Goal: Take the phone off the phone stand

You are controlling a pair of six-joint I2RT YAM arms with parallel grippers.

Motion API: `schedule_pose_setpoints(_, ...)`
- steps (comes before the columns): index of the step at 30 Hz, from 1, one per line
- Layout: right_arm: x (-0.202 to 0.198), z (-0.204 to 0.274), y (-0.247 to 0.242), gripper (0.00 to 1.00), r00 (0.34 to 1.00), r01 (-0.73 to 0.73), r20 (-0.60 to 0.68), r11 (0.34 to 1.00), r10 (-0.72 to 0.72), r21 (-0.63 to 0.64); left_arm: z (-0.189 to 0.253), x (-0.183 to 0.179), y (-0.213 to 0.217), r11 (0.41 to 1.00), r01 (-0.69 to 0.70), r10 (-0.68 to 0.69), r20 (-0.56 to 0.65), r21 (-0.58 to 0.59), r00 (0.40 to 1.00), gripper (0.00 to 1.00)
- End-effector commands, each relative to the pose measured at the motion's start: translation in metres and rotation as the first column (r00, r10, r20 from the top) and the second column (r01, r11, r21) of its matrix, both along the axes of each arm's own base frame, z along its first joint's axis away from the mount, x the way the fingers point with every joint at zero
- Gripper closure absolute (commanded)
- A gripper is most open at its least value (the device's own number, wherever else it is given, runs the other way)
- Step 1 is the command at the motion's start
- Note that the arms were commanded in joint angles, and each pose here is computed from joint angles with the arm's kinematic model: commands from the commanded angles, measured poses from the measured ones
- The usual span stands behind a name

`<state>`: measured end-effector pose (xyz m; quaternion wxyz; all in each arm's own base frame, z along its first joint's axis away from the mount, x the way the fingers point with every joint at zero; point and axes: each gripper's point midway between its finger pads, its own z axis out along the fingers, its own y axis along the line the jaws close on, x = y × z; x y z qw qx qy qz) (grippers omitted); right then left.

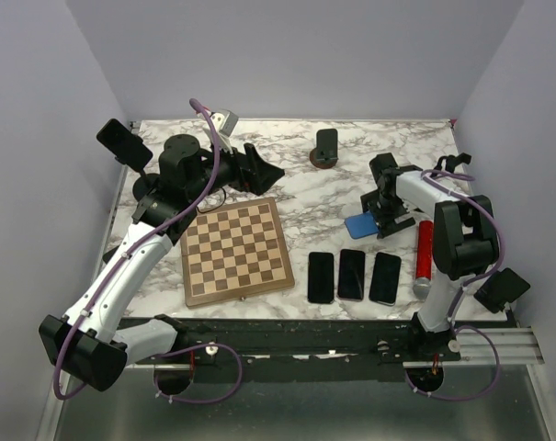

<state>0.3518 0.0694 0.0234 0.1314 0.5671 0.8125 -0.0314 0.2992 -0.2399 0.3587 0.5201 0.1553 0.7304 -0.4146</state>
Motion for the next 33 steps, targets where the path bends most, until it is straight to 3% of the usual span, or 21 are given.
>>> schedule_pose_setpoints(1, 0.009, 0.003, -0.005, 0.00, 1.000, 0.009, 0.009, 1.000, -0.009, -0.030, 0.000, -0.002, -0.003, 1.000, 0.024, -0.024, 0.013, -0.006, 1.000, 0.01)
schedule_pose_setpoints(7, 0.009, 0.010, -0.009, 0.00, 0.999, 0.023, 0.037, 0.999, -0.021, -0.043, 0.002, -0.003, -0.003, 1.000, 0.027, -0.027, 0.015, -0.009, 1.000, 0.01)
schedule_pose_setpoints(20, 0.007, -0.015, -0.006, 0.03, 0.997, 0.040, -0.063, 0.998, -0.043, -0.041, 0.002, -0.003, -0.003, 1.000, 0.030, -0.030, 0.019, -0.008, 0.999, 0.01)
schedule_pose_setpoints(28, -0.004, -0.040, -0.002, 0.17, 0.989, 0.005, -0.150, 1.000, -0.009, -0.026, 0.003, -0.004, -0.002, 1.000, 0.030, -0.030, 0.024, -0.005, 0.999, 0.02)
schedule_pose_setpoints(33, -0.011, -0.056, 0.001, 0.19, 0.976, -0.061, -0.208, 0.998, 0.062, 0.011, 0.004, -0.004, -0.001, 1.000, 0.026, -0.026, 0.030, -0.001, 0.999, 0.02)
